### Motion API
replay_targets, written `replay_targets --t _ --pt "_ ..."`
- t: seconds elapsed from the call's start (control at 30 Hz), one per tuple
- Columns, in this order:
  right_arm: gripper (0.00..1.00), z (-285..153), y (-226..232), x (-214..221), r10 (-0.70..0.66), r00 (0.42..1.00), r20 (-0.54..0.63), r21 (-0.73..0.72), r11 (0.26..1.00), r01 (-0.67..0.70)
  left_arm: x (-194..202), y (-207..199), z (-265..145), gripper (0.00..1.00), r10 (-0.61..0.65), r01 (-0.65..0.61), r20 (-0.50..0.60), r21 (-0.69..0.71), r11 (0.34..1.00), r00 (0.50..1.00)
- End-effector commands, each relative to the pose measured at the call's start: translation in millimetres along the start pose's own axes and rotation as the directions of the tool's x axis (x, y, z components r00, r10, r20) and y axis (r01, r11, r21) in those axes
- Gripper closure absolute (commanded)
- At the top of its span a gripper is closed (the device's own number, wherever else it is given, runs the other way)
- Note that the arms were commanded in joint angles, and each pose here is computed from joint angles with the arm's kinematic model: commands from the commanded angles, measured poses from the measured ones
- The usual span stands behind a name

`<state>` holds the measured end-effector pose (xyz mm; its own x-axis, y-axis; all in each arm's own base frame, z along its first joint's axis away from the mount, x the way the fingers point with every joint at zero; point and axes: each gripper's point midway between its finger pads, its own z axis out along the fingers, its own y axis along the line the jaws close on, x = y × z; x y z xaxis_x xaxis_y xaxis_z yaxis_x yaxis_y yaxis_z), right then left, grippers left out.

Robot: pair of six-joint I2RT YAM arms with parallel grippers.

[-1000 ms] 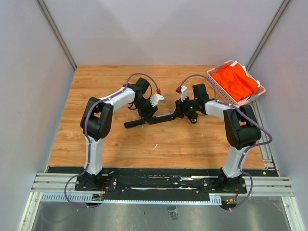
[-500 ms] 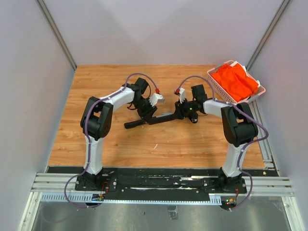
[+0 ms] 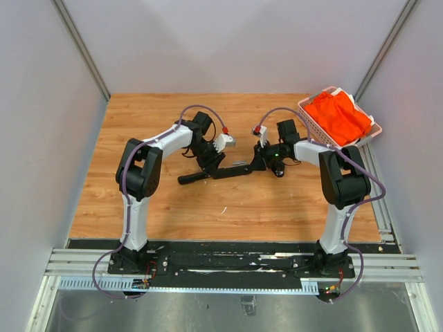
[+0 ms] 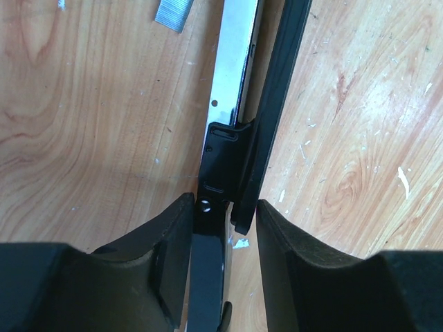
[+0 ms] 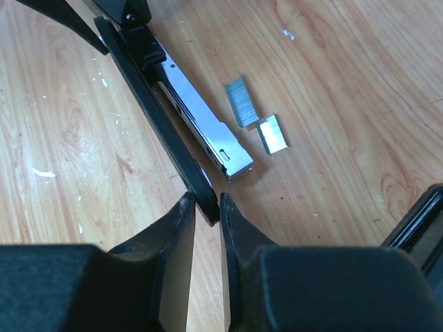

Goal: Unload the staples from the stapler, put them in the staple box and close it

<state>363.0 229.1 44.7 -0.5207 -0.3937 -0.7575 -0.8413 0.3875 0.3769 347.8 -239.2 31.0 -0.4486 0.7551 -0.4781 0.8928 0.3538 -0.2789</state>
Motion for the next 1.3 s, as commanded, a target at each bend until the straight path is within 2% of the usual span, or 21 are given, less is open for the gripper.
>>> replay_targets --t 0.0,0.4,0.63,0.97,1.27 --pt "0.99 -9 6 -18 0.032 0.999 0.033 -0.055 0.998 -0.03 -2 3 1 0.54 -0.026 0.026 0.007 0.014 1.0 1.0" --pt "0.99 -21 11 -31 0.231 0.972 -0.047 -0.024 0.972 -0.233 -11 10 -15 0.27 -0.002 0.004 0.041 -0.047 0.999 0.999" --pt "0.99 -24 20 -37 0.306 0.949 -0.074 -0.049 0.949 -0.31 -12 11 -18 0.23 0.02 -0.017 0.051 -0.073 0.997 0.998" --pt "1.0 -24 21 -37 0.126 0.991 -0.035 -0.012 0.992 -0.126 -12 10 -24 0.22 0.05 -0.046 0.049 -0.085 0.995 0.998" --pt "0.99 -26 21 -35 -0.053 0.998 0.023 0.03 0.998 0.052 -14 6 -36 0.21 0.074 -0.069 0.058 -0.09 0.994 0.996"
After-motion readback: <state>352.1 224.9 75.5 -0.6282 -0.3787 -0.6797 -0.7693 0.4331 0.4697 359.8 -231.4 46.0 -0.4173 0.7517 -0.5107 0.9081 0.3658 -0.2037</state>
